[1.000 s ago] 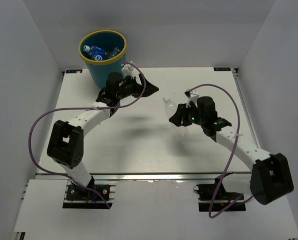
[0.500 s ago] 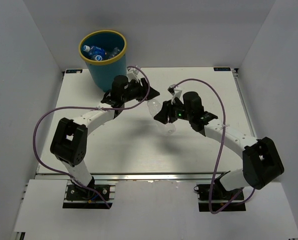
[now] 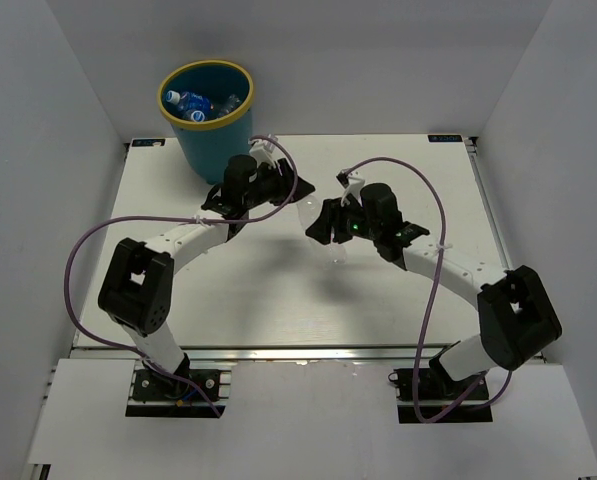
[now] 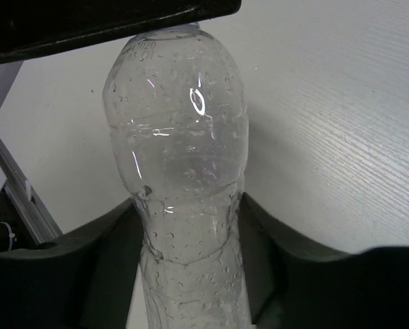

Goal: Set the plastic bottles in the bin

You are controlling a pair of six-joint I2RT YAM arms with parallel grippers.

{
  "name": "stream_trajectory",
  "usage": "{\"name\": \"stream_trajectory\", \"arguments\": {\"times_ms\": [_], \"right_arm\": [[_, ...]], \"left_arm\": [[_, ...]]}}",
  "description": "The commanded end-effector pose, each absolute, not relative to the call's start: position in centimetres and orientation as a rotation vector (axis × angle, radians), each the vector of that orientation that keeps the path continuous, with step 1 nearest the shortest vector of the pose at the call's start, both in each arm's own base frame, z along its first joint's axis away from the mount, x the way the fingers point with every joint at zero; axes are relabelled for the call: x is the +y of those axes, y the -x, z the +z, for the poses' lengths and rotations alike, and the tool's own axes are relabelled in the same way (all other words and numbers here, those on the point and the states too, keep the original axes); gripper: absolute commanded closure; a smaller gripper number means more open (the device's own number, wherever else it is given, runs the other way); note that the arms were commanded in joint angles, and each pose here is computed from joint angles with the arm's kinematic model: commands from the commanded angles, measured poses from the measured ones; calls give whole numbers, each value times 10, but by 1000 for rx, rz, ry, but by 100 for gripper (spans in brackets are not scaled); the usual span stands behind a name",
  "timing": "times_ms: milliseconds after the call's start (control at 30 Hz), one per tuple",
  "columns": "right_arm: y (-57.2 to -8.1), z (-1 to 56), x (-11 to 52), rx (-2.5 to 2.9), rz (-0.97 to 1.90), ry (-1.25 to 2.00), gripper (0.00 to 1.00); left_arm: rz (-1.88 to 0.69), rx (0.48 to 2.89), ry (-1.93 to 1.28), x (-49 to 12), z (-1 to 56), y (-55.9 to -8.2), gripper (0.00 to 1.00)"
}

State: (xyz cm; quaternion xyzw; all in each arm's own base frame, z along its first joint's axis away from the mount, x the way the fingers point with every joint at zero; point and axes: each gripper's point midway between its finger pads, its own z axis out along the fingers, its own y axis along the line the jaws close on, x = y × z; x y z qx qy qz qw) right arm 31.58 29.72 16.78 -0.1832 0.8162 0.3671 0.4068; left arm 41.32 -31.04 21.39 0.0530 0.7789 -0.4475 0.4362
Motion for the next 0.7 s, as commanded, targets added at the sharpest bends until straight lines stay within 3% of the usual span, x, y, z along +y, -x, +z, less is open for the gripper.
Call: {"name": "stream_trajectory", "arguments": {"times_ms": [0, 67, 100, 367, 567, 667], "right_arm": [[-334, 207, 308, 1939, 974, 426, 39], [-333, 209, 309, 1939, 984, 425, 17], [-334, 211, 308, 1937, 978, 413, 11], [-330, 222, 285, 1947, 880, 346, 11], [-329, 250, 215, 1842, 634, 64, 11], [-329, 247, 177, 1830, 484, -58, 11]], "left_arm": [[-1083, 1902, -119, -303, 231, -411, 100], [-1042, 1883, -106, -299, 238, -419, 100], [-1035, 1874, -112, -298, 241, -420, 100], [-967, 1793, -52, -263, 283, -466, 100], [-916, 1476, 30, -191, 413, -522, 100], [-737, 1339, 118, -143, 470, -546, 100]]}}
